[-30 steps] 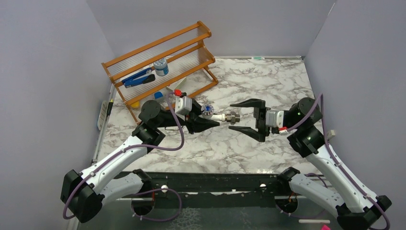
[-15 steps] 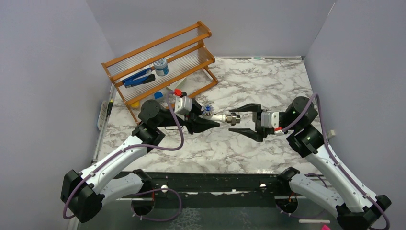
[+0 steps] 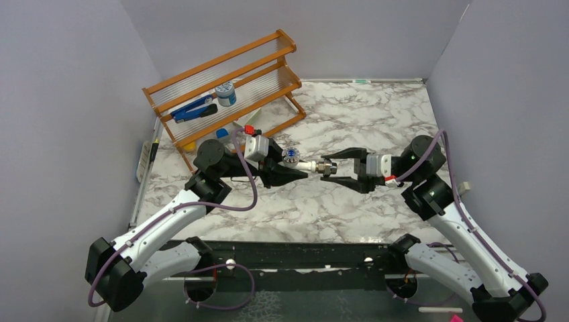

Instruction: Install the water faucets

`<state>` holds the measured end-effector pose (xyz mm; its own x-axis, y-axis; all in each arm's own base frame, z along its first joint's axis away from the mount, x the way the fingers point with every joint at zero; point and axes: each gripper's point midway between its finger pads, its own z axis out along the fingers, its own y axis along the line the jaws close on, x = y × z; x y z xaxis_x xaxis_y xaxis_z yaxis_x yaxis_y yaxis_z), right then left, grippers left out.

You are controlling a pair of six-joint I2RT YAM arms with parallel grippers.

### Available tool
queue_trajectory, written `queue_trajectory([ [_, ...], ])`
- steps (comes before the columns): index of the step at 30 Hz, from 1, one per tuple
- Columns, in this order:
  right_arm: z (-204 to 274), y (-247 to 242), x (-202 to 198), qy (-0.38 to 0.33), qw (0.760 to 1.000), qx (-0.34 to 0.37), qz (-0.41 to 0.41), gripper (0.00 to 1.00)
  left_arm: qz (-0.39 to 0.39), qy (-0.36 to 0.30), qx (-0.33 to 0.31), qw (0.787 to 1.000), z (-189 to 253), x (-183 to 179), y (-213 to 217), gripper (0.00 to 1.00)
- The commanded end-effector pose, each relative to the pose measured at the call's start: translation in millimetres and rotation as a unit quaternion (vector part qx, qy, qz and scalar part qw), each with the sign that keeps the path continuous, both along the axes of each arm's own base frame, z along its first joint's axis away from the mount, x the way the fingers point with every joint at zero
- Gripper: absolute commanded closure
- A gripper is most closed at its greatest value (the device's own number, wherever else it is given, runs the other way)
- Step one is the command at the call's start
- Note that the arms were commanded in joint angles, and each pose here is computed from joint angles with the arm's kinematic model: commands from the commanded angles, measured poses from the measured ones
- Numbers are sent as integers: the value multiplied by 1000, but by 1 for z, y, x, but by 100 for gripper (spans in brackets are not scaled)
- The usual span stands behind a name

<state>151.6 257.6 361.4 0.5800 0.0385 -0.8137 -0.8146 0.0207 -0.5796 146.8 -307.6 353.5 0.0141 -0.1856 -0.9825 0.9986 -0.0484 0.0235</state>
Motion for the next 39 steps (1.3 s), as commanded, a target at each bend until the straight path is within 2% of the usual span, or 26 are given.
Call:
queue_trajectory([
  [1, 18, -1, -2, 22, 999, 30, -4, 76, -11, -51, -39, 998, 37, -10, 4, 100],
  [7, 24, 1, -4, 101, 995, 27, 1, 91, -16, -68, -40, 997, 39, -13, 5, 100],
  [13, 29, 1, -6, 166, 985, 37, -7, 99, -18, -105, -41, 993, 39, -15, 7, 100],
  [19, 41, 0, -9, 244, 968, 65, -7, 99, 16, -200, -57, 978, 45, -10, 12, 100],
  [24, 52, 3, -6, 341, 937, 78, -12, 99, 36, -329, -70, 941, 50, -10, 17, 100],
  [28, 55, 8, -3, 401, 913, 68, -13, 99, 59, -392, -74, 915, 53, -4, 18, 100],
  [36, 50, 7, 10, 467, 879, 86, -53, 99, 75, -429, -75, 897, 57, 1, 18, 100],
  [39, 49, 6, 14, 464, 878, 92, -67, 88, 80, -430, -76, 896, 58, 2, 19, 100],
])
